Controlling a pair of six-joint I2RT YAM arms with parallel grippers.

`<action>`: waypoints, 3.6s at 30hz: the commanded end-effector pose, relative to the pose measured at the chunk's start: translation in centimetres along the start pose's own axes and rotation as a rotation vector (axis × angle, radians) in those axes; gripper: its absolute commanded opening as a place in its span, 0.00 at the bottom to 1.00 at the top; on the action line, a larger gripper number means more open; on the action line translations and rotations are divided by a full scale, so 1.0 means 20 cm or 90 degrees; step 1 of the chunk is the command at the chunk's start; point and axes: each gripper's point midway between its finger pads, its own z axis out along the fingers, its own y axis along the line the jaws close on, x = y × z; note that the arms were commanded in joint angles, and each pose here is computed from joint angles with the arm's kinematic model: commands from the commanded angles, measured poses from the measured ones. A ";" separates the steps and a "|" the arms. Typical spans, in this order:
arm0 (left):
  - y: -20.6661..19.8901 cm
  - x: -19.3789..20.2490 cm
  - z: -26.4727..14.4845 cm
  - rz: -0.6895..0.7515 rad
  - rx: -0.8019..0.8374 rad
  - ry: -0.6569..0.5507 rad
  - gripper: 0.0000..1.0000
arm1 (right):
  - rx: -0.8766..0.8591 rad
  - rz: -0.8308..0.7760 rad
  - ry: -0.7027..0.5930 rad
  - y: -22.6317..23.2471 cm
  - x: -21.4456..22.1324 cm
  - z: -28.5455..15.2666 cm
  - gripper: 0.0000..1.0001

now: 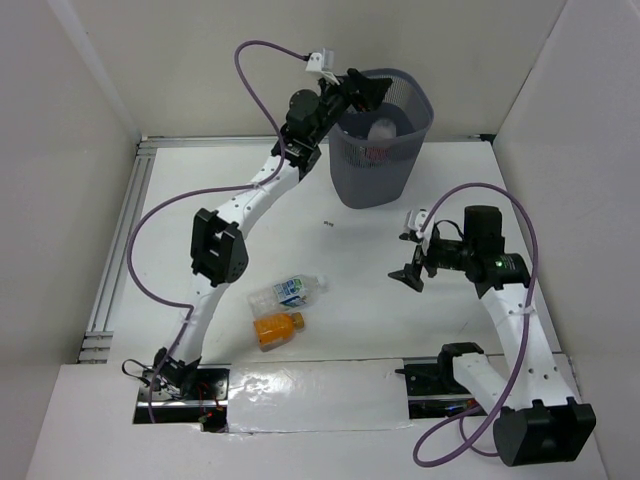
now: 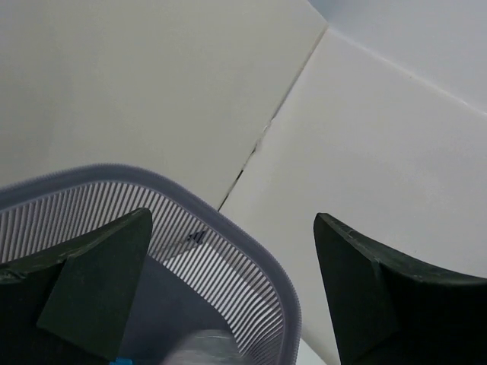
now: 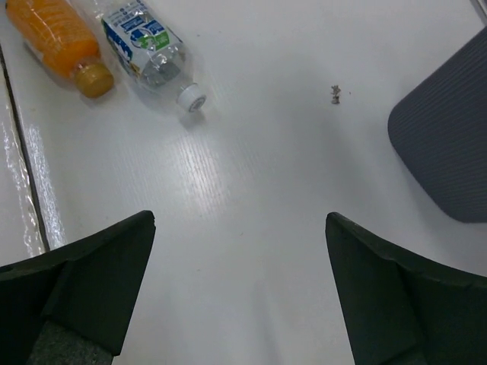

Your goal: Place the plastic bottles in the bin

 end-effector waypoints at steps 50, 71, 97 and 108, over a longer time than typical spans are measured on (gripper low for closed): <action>-0.61 0.04 -2.51 0.043 0.061 0.475 1.00 | -0.199 -0.230 -0.046 -0.24 -0.69 1.13 0.07; -0.25 0.74 -2.35 0.168 -0.221 0.853 1.00 | 0.368 0.039 -0.094 -1.51 -0.88 0.36 0.10; -0.15 1.10 -2.82 0.275 -0.363 1.192 0.96 | 0.295 0.122 -0.128 -1.33 -0.65 -0.12 1.00; -0.30 0.91 -2.37 0.292 -0.319 1.039 0.19 | 0.176 0.030 -0.179 -1.01 -0.66 -0.28 0.79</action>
